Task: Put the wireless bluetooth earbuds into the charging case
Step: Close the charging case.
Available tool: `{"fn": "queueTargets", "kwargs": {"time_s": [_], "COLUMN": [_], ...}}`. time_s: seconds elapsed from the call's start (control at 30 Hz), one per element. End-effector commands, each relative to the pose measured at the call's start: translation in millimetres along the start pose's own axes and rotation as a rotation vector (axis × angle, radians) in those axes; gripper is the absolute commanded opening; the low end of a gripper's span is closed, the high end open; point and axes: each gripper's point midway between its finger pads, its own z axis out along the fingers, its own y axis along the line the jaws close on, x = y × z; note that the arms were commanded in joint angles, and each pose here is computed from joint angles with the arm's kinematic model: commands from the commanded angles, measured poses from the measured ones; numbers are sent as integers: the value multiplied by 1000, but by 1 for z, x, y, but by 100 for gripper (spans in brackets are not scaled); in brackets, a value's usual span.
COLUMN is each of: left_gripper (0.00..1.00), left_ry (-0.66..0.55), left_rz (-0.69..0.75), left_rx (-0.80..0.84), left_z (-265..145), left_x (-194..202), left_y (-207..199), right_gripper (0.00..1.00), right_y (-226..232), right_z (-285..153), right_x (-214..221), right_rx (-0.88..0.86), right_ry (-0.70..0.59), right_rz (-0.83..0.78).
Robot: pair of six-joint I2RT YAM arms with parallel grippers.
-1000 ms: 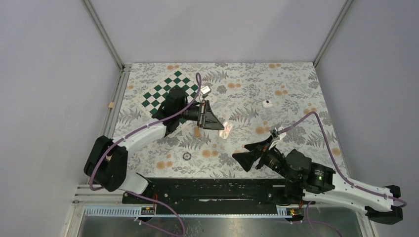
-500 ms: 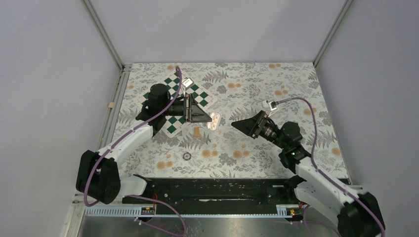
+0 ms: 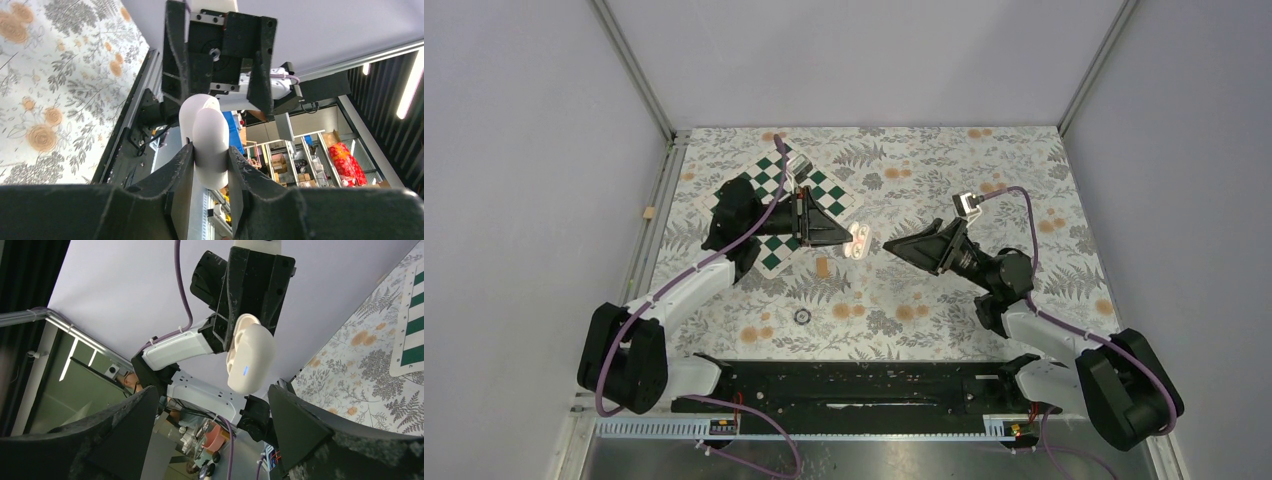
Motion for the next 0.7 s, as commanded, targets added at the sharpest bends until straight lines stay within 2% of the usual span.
{"fn": "queueTargets", "kwargs": {"time_s": [0.0, 0.67], "left_gripper": [11, 11], "left_ry": [-22, -9], "left_rz": [102, 79], "left_rx": [127, 202], "left_z": [-3, -3], "left_x": [-8, -3], "left_y": [-41, -55], "right_gripper": [89, 91], "right_y": [24, 44], "right_z": [5, 48], "right_x": [0, 3], "right_rx": [-102, -185], "right_ry": [19, 41], "right_rz": [-75, -90]}}
